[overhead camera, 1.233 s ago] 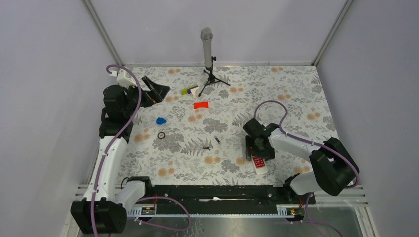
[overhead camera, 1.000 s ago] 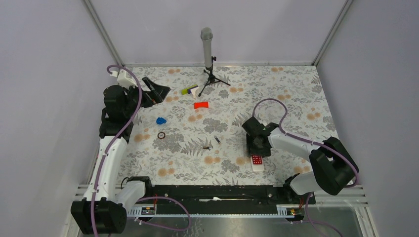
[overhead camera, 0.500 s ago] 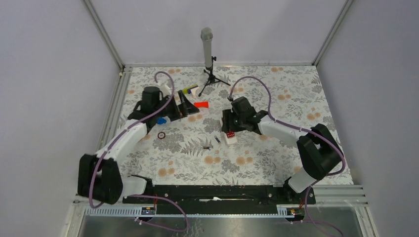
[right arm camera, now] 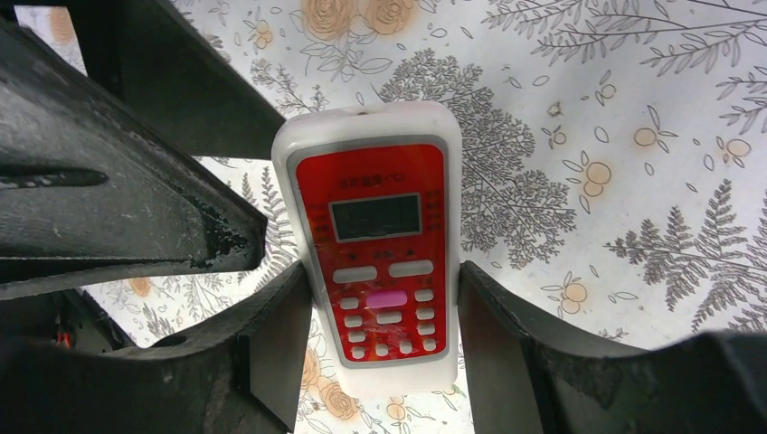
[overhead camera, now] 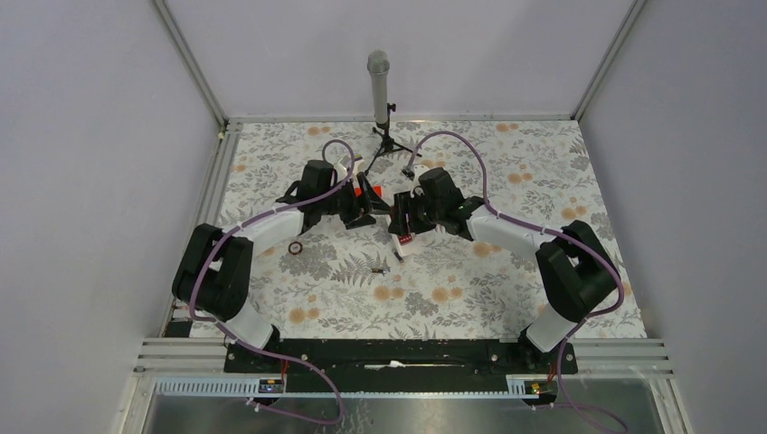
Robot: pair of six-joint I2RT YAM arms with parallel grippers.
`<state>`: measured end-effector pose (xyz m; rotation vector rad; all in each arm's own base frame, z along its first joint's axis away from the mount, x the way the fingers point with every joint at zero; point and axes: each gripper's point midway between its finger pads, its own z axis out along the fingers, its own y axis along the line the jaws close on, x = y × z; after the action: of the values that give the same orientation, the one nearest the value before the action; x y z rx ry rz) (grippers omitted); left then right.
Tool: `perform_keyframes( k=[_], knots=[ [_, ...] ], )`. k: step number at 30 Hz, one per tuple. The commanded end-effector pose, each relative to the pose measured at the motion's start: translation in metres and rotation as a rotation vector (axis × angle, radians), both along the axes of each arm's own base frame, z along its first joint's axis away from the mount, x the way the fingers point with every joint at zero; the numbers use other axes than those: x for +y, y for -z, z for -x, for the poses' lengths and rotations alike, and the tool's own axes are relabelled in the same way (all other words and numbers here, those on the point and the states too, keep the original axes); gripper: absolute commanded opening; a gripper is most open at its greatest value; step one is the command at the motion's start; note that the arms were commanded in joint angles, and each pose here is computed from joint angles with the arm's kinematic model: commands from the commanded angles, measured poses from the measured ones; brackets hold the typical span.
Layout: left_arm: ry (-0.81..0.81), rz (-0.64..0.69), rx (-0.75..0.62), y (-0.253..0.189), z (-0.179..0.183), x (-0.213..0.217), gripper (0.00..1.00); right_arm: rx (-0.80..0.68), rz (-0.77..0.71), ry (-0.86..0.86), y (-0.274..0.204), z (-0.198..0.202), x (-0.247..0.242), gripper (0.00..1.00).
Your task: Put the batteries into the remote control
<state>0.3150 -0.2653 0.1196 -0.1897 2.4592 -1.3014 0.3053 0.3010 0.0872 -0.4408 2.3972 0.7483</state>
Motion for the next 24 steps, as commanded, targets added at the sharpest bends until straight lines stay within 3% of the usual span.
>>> perform_keyframes(
  k=[1, 8, 12, 14, 16, 18, 20, 24],
  knots=[
    [-0.001, 0.076, -0.130, -0.038, -0.023, -0.018, 0.72, -0.074, -0.098, -0.050, -0.035, -0.008, 0.022, 0.30],
    [0.012, 0.056, -0.069, -0.026, -0.020, -0.025, 0.53, -0.054, -0.144, -0.057, -0.042, -0.012, 0.034, 0.30],
    [0.010, 0.015, -0.015, -0.021, -0.022, -0.024, 0.28, -0.051, -0.143, -0.044, -0.044, -0.022, 0.040, 0.31],
    [0.009, 0.002, 0.000, -0.022, -0.024, -0.024, 0.12, -0.047, -0.127, -0.042, -0.041, -0.026, 0.042, 0.43],
    [0.001, -0.018, 0.012, -0.024, -0.026, -0.023, 0.01, -0.051, -0.094, -0.062, -0.039, -0.023, 0.040, 0.64],
    [-0.026, -0.060, 0.047, -0.024, -0.029, -0.017, 0.00, -0.117, -0.075, -0.080, -0.047, -0.023, 0.038, 0.82],
    [-0.058, -0.092, 0.097, -0.027, -0.033, -0.009, 0.00, -0.186, -0.056, -0.088, -0.055, -0.022, 0.035, 0.90],
    [-0.119, -0.088, 0.240, -0.026, -0.035, 0.003, 0.00, -0.286, 0.003, -0.158, -0.060, -0.010, 0.038, 0.91]
  ],
)
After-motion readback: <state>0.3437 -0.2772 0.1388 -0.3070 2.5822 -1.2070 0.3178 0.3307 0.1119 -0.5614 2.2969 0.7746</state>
